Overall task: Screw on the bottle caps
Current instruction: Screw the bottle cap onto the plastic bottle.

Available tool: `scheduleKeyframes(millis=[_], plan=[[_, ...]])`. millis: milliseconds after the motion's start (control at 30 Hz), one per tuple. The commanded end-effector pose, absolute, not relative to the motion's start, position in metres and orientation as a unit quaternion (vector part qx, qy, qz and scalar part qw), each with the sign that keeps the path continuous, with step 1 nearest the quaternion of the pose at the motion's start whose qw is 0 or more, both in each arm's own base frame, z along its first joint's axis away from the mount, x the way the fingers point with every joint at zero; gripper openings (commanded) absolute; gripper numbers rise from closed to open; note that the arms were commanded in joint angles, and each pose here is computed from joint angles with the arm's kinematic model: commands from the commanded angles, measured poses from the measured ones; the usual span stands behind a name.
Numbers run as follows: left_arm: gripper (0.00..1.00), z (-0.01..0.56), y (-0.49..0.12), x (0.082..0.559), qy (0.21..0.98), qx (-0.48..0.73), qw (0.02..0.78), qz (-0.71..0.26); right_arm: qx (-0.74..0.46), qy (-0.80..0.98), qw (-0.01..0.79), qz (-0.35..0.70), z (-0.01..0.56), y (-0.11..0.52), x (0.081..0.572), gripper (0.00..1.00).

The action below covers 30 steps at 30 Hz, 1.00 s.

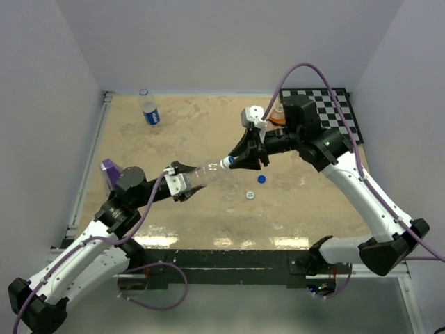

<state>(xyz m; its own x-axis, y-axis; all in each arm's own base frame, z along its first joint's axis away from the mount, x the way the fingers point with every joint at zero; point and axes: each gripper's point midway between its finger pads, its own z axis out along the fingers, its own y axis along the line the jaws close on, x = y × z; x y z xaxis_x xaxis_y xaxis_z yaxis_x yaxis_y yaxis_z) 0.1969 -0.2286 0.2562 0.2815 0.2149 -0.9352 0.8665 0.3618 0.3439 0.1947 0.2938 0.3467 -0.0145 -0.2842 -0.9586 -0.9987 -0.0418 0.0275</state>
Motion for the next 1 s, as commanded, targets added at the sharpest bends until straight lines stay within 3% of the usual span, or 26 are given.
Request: scheduleKeyframes(millis=[0, 233, 700, 967], plan=[[0.00, 0.350, -0.234, 0.187, 0.407, 0.466, 0.739, -0.266, -0.524, 0.572, 0.410, 0.479, 0.360, 0.310, 0.193, 0.06], [0.00, 0.366, -0.227, 0.192, 0.395, 0.441, 0.768, -0.246, -0.479, 0.600, 0.401, 0.501, 0.366, 0.314, 0.198, 0.04], [0.00, 0.356, -0.245, 0.202, 0.394, 0.527, 0.728, -0.192, -0.480, 0.642, 0.353, 0.484, 0.346, 0.312, 0.202, 0.06], [0.00, 0.368, -0.233, 0.210, 0.398, 0.478, 0.764, -0.169, -0.414, 0.675, 0.371, 0.486, 0.350, 0.314, 0.216, 0.01]])
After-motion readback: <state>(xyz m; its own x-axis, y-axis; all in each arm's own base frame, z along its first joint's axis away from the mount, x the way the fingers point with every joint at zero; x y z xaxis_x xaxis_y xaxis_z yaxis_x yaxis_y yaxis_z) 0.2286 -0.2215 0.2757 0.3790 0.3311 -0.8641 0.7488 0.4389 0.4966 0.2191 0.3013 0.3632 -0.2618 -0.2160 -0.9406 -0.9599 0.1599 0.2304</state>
